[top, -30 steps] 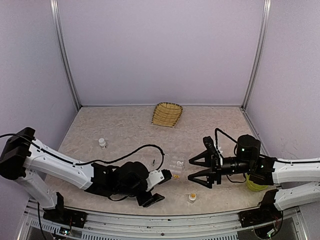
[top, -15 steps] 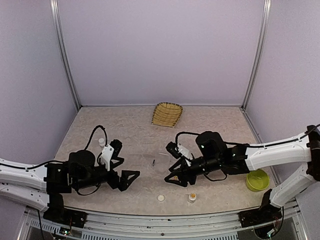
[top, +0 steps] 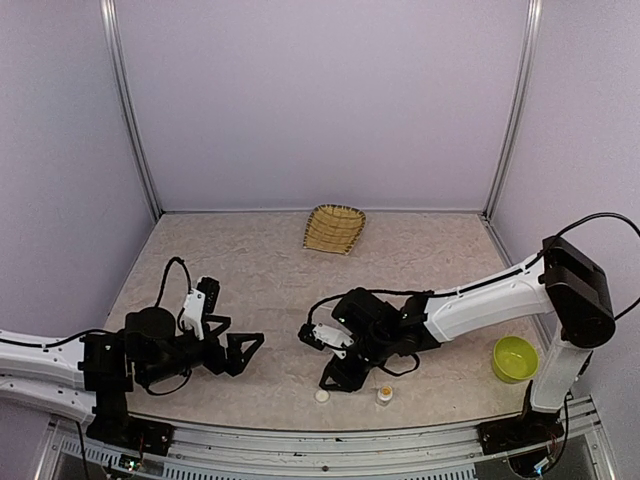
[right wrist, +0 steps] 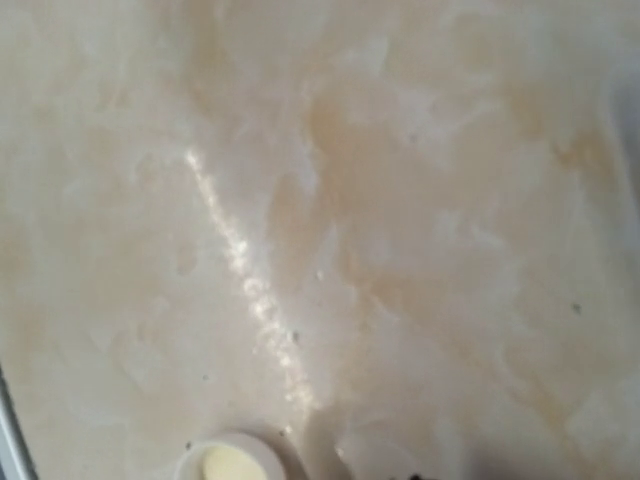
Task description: Sort the pills into containers
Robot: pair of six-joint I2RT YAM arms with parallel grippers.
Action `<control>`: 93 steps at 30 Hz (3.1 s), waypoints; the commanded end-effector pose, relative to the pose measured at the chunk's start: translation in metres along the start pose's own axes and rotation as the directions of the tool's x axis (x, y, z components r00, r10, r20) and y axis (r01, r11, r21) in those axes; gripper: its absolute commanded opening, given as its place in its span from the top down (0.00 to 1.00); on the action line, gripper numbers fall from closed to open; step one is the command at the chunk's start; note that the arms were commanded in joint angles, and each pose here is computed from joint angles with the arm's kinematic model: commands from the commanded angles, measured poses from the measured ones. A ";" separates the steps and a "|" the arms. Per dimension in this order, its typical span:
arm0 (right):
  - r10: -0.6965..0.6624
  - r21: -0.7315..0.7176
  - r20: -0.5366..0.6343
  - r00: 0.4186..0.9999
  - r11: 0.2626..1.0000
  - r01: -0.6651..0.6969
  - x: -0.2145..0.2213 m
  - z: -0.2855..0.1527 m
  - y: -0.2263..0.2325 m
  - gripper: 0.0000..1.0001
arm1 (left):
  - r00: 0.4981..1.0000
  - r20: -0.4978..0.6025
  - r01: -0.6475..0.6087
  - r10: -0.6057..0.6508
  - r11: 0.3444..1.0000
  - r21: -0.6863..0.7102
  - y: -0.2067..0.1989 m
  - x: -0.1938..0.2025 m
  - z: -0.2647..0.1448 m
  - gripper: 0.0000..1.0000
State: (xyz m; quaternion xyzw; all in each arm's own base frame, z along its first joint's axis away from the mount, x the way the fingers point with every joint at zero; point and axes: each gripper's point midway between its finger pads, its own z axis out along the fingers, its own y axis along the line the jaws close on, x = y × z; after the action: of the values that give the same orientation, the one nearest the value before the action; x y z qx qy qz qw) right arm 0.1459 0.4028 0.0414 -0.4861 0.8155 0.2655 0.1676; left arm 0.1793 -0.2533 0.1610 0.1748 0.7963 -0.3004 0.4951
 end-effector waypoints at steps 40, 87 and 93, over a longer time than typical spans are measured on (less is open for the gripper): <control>0.099 -0.243 0.298 0.950 0.970 -0.025 -0.058 -0.068 0.042 1.00 | 0.961 0.229 -0.236 0.157 0.896 0.376 -0.070 -0.011 -0.008 0.02; 0.353 -0.595 0.491 0.797 0.804 0.011 -0.085 -0.142 0.092 1.00 | 0.710 0.502 -0.668 0.493 0.698 0.259 -0.158 -0.037 0.005 0.44; 0.353 -0.596 0.490 0.797 0.803 0.011 -0.085 -0.141 0.092 1.00 | 0.705 0.505 -0.674 0.498 0.692 0.258 -0.160 -0.039 0.005 0.51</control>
State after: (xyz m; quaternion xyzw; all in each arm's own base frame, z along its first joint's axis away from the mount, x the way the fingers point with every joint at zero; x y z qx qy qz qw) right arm 0.1056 0.4134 0.2280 -0.3274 0.6523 0.6446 0.2278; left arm 0.1080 -0.3716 0.2244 0.4737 0.5074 -0.3119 0.6488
